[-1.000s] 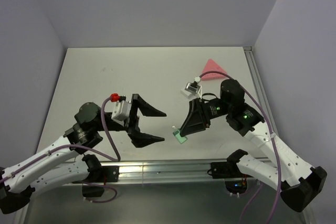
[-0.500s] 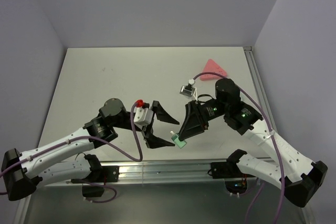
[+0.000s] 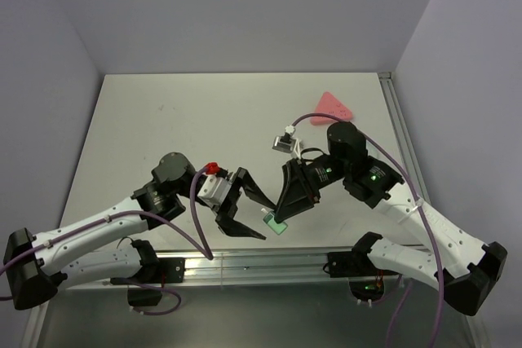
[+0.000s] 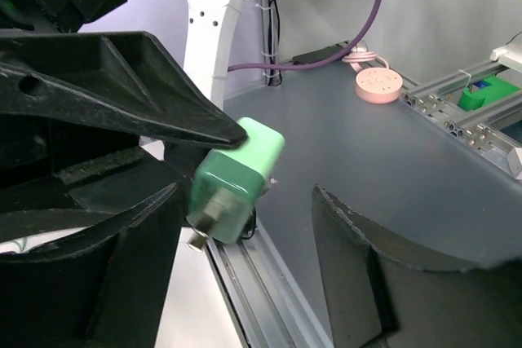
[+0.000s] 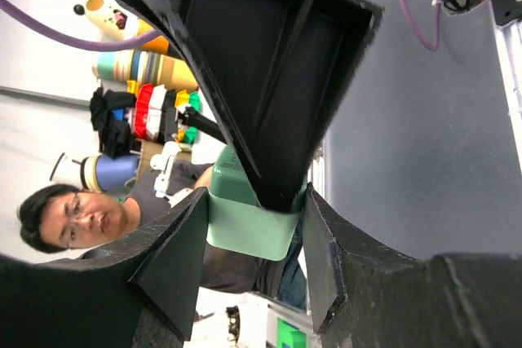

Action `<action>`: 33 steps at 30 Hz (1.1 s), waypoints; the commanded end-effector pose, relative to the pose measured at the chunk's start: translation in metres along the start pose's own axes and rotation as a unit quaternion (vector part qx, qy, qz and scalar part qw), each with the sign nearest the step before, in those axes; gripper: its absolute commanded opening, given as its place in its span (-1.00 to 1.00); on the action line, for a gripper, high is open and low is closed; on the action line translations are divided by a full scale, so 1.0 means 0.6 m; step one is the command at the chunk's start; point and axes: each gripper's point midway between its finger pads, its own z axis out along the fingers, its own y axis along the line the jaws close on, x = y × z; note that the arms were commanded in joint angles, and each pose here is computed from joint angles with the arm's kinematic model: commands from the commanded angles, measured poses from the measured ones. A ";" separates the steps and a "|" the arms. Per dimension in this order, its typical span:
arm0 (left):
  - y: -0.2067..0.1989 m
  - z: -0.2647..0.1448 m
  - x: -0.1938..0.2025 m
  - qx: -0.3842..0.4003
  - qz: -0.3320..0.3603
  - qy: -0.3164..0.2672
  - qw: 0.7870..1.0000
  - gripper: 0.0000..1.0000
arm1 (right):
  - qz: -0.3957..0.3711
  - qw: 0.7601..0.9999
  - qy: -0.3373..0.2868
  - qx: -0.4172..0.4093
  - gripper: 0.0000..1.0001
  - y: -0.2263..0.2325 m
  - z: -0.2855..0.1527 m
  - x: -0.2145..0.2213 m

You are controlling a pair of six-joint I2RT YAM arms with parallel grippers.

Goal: Insert the plug

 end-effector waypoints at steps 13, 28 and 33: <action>-0.003 0.022 -0.036 0.038 0.021 -0.008 0.999 -0.21 | -0.041 0.998 0.016 -0.037 -1.00 0.055 0.006 -0.010; -0.009 0.019 -0.050 0.028 -0.004 -0.018 0.999 -0.99 | -0.048 0.998 0.010 -0.036 -0.44 0.060 0.014 -0.042; 0.011 0.020 -0.049 -0.014 -0.042 -0.014 0.999 -0.99 | -0.068 0.997 0.003 -0.036 -0.14 0.070 0.013 -0.055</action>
